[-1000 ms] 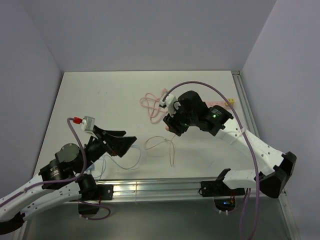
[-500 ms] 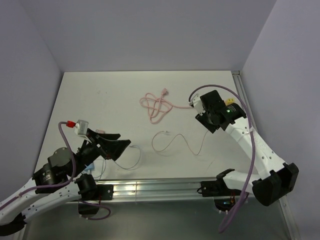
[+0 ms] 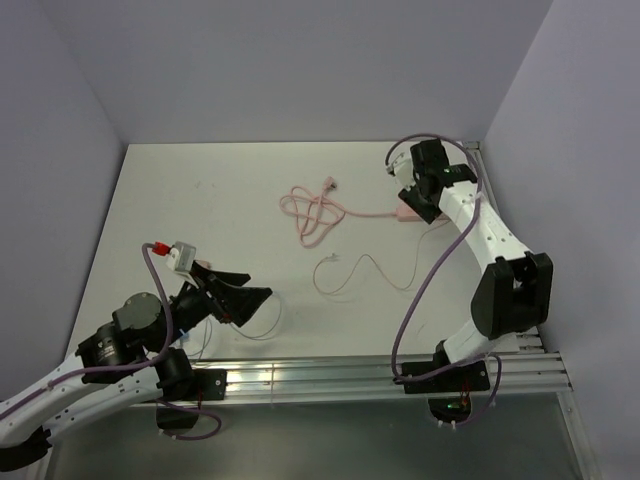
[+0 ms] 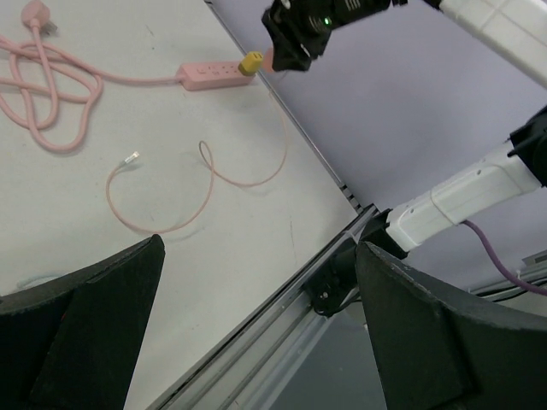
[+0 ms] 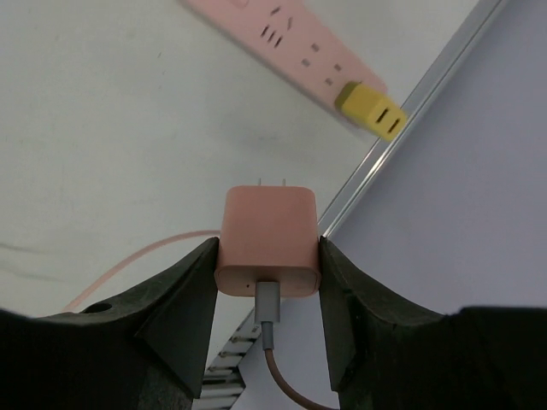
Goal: Insert the plug
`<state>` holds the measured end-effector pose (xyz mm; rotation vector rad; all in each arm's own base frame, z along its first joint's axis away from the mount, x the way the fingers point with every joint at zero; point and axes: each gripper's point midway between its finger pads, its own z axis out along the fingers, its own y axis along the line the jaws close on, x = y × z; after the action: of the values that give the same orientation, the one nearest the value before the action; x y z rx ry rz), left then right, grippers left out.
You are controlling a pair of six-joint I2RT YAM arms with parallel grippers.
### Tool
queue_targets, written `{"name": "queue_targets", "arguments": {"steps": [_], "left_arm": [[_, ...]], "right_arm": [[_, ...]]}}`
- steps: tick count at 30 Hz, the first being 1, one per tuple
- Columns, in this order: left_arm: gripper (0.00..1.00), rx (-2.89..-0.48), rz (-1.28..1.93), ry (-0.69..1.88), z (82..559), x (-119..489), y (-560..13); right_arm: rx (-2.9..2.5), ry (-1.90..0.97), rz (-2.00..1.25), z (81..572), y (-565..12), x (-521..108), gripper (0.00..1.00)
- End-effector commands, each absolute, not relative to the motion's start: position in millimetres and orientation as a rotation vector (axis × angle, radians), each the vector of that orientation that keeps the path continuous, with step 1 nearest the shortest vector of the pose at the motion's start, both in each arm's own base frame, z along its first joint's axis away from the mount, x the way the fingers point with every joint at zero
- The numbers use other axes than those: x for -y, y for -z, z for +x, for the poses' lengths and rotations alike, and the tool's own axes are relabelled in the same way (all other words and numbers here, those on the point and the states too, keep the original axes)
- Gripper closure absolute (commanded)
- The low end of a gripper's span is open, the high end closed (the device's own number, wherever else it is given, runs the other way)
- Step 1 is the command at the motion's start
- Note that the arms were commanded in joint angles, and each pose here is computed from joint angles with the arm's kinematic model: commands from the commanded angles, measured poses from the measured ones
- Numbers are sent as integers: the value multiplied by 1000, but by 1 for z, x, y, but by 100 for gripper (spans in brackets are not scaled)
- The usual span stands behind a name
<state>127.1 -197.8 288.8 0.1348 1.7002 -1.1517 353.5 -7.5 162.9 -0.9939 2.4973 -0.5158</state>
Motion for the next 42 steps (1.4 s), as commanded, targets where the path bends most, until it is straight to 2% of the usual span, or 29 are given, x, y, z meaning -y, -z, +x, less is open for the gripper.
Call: {"name": "queue_targets", "arguments": {"steps": [1, 3, 4, 5, 6, 7, 9, 12, 15, 16, 17, 19, 20, 22, 24, 27, 32, 42], "left_arm": [[1, -1676, 173, 1187, 125, 207, -297], [1, -1675, 185, 1199, 122, 208, -301], [0, -1680, 191, 1195, 122, 208, -301], [0, -1676, 190, 1198, 122, 208, -303], [1, -1674, 193, 1191, 122, 207, -304], [0, -1668, 189, 1189, 122, 205, -305], [0, -1667, 184, 1189, 122, 204, -306], [1, -1659, 164, 1202, 121, 201, -308], [1, -1652, 154, 1222, 120, 201, -309], [1, -1651, 151, 1223, 120, 201, -309], [1, -1643, 142, 1230, 121, 201, -310], [0, -1636, 142, 1238, 120, 202, -312], [0, -1632, 139, 1247, 120, 203, -314], [1, -1632, 142, 1251, 121, 205, -314], [1, -1643, 145, 1253, 120, 207, -313], [0, -1638, 132, 1255, 120, 205, -314], [0, -1623, 106, 1248, 122, 199, -315], [1, -1618, 116, 1248, 124, 204, -316]], "right_arm": [[-2445, 529, -816, 396, -183, 9, 100], [-2492, 387, -614, 410, -183, -4, 100], [-2503, 383, -512, 416, -183, -4, 100], [-2489, 398, -254, 426, -190, -1, 100], [-2535, 451, -153, 431, -174, 4, 100], [-2520, 478, -48, 440, -185, 6, 100], [-2656, 461, 108, 430, -156, 1, 100], [-2668, 372, 293, 432, -155, -10, 100], [-2611, 166, 549, 434, -171, -12, 100], [-2573, 149, 650, 434, -179, -6, 100], [-2483, 264, 849, 424, -191, 18, 100], [-2433, 307, 939, 414, -197, 25, 100], [-2381, 192, 983, 417, -209, 17, 100], [-2369, 88, 1108, 408, -198, 14, 100], [-2260, -50, 1318, 409, -200, 29, 100], [-2139, 21, 1589, 395, -188, 57, 100], [-2006, 16, 1842, 390, -171, 64, 100], [-2030, 2, 1895, 416, -134, 57, 100]]}}
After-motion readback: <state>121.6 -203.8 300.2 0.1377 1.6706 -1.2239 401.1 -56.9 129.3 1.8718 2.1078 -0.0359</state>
